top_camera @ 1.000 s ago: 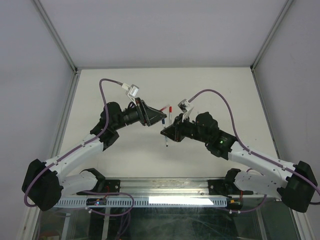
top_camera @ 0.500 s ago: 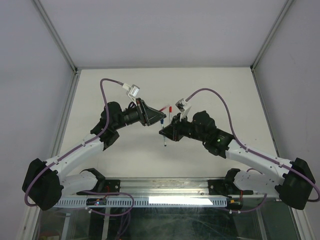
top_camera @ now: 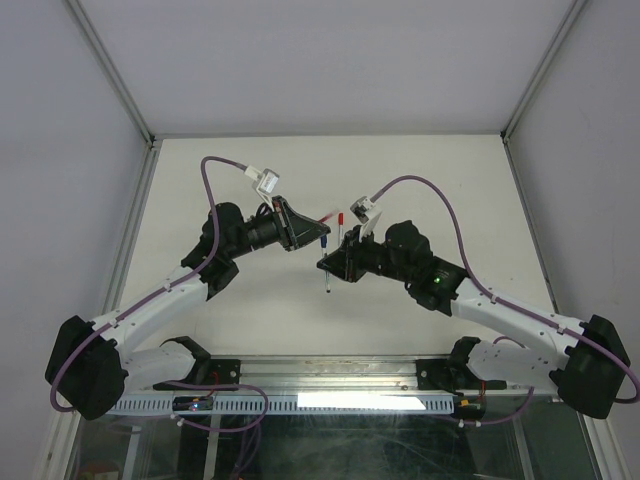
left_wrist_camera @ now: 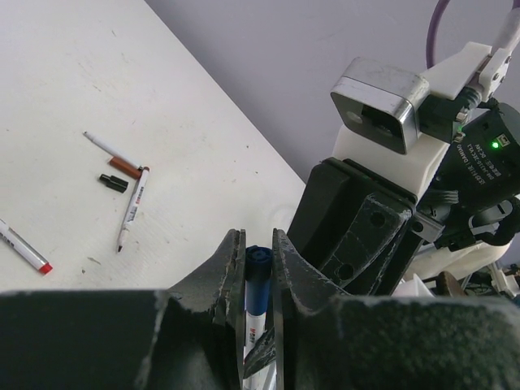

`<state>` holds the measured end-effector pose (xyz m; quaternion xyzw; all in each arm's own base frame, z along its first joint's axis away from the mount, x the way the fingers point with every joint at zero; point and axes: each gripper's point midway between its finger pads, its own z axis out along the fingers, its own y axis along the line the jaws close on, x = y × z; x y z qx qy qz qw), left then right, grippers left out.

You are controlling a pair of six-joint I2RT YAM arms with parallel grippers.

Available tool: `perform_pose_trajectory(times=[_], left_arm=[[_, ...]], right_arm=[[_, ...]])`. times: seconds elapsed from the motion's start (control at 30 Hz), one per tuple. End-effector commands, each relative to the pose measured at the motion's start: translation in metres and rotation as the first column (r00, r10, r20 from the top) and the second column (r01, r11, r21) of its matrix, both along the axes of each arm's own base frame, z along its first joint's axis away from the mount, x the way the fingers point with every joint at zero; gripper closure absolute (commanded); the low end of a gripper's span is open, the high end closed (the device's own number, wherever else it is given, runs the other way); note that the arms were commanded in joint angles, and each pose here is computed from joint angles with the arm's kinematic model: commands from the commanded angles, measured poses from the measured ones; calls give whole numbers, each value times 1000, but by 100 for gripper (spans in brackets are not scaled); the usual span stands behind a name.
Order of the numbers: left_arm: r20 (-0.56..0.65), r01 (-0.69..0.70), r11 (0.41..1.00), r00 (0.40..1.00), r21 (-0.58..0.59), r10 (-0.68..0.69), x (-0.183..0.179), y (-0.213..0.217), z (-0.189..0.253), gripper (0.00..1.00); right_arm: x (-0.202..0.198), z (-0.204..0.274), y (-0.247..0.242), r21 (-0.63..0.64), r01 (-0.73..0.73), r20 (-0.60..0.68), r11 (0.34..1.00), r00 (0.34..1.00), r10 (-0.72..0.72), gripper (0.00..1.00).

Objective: Insert the pens into the pen caps
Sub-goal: Insert the pen cap onto the pen.

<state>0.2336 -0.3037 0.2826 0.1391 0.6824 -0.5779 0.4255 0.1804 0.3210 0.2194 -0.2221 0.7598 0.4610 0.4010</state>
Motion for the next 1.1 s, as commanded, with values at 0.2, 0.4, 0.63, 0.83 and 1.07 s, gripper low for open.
perform_pose_trajectory(times=[0.2,0.4,0.63,0.83,1.07], left_arm=[[49,63,998,997,-2,-62,-13,-7,23,100],[35,103,994,994,28,-104,-21,-26,17,100],[13,129,988,991,81,-130,-35,-34,0,100],[-27,160,979,987,131,-157,-48,-40,-23,100],[-75,205,965,978,165,-195,-66,-54,-50,100]], right_arm=[[32,77,-13,151,162,168,975,968,-187,100],[47,112,-17,223,193,292,955,922,-255,100],[67,165,-29,283,197,399,939,866,-302,100],[85,222,-52,366,216,464,905,801,-379,100],[88,296,-64,467,180,534,866,723,-438,100]])
